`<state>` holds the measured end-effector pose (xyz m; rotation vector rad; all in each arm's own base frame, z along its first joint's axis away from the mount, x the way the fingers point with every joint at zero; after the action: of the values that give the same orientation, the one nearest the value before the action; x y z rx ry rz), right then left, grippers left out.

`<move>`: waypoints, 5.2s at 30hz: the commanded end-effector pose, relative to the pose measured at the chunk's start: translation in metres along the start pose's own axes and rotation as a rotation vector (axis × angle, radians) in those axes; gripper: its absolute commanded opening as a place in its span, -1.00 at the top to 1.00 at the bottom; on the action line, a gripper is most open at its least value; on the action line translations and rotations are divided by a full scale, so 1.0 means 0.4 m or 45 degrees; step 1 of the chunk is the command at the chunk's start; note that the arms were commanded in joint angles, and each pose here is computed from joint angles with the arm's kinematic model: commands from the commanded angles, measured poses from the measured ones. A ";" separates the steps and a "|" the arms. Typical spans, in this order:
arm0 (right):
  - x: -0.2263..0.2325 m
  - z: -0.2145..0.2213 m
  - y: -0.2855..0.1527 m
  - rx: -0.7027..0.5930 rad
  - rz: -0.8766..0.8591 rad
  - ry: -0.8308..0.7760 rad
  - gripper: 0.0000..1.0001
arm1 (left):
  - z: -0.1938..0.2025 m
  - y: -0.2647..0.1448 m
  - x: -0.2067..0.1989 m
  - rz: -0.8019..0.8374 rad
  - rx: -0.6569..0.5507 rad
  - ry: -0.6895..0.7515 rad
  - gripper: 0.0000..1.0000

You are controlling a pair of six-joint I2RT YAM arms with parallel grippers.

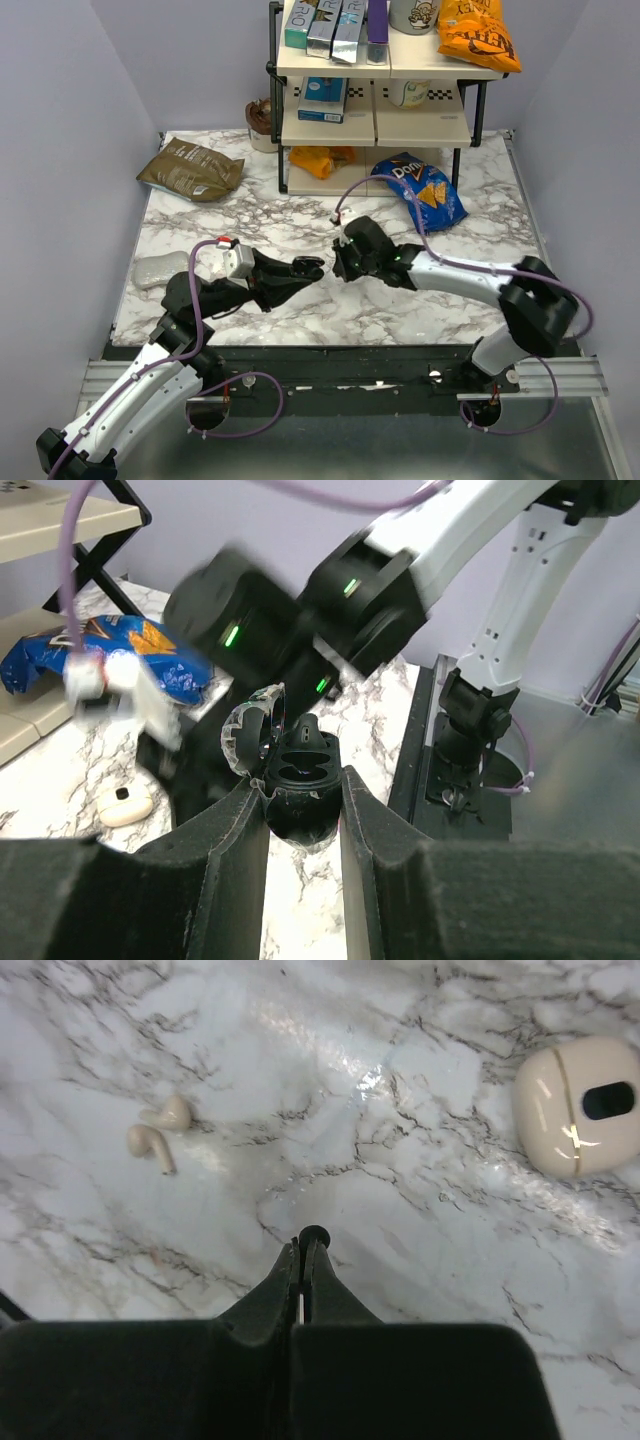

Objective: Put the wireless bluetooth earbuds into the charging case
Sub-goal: Pick up the earbud from the center of the board, then place the earbud in the charging case, then close the charging case.

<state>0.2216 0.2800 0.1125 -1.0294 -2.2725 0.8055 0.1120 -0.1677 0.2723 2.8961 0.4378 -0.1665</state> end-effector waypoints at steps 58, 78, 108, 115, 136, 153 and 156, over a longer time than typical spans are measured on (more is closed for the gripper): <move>0.162 -0.156 -0.665 -0.518 -0.857 -0.437 0.99 | -0.035 0.230 -0.055 0.795 0.146 -0.061 1.00; 0.149 -0.158 -0.625 -0.521 -0.752 -0.407 0.99 | -0.041 0.239 -0.041 0.689 0.144 -0.077 1.00; 0.138 -0.193 -0.659 -0.602 -0.627 -0.361 0.02 | -0.041 0.239 -0.035 0.633 0.144 -0.068 1.00; 0.095 -0.234 -0.762 -0.838 -0.429 -0.275 0.03 | -0.026 0.227 -0.033 0.606 0.153 -0.054 1.00; 0.084 -0.190 -0.618 -0.578 -0.350 -0.205 0.35 | -0.029 0.218 -0.032 0.563 0.098 0.001 1.00; 0.110 -0.176 -0.607 -0.516 -0.479 -0.279 0.34 | -0.026 0.222 -0.024 0.539 0.104 0.010 1.00; 0.109 -0.174 -0.606 -0.512 -0.480 -0.279 0.33 | -0.027 0.223 -0.025 0.539 0.104 0.008 1.00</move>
<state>0.1274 0.2050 0.3389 -0.6967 -2.7558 0.3065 0.1309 -0.2516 0.2962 3.0045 -0.2047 -0.1700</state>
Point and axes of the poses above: each gripper's point midway between its finger pads, its own y axis out along the fingers, its own x axis along the line the jaws close on, z = x × y, the point moved 7 cm from there along -y, back along the fingers, and after that the axes turned 1 degree about y, right-handed, at the moved point
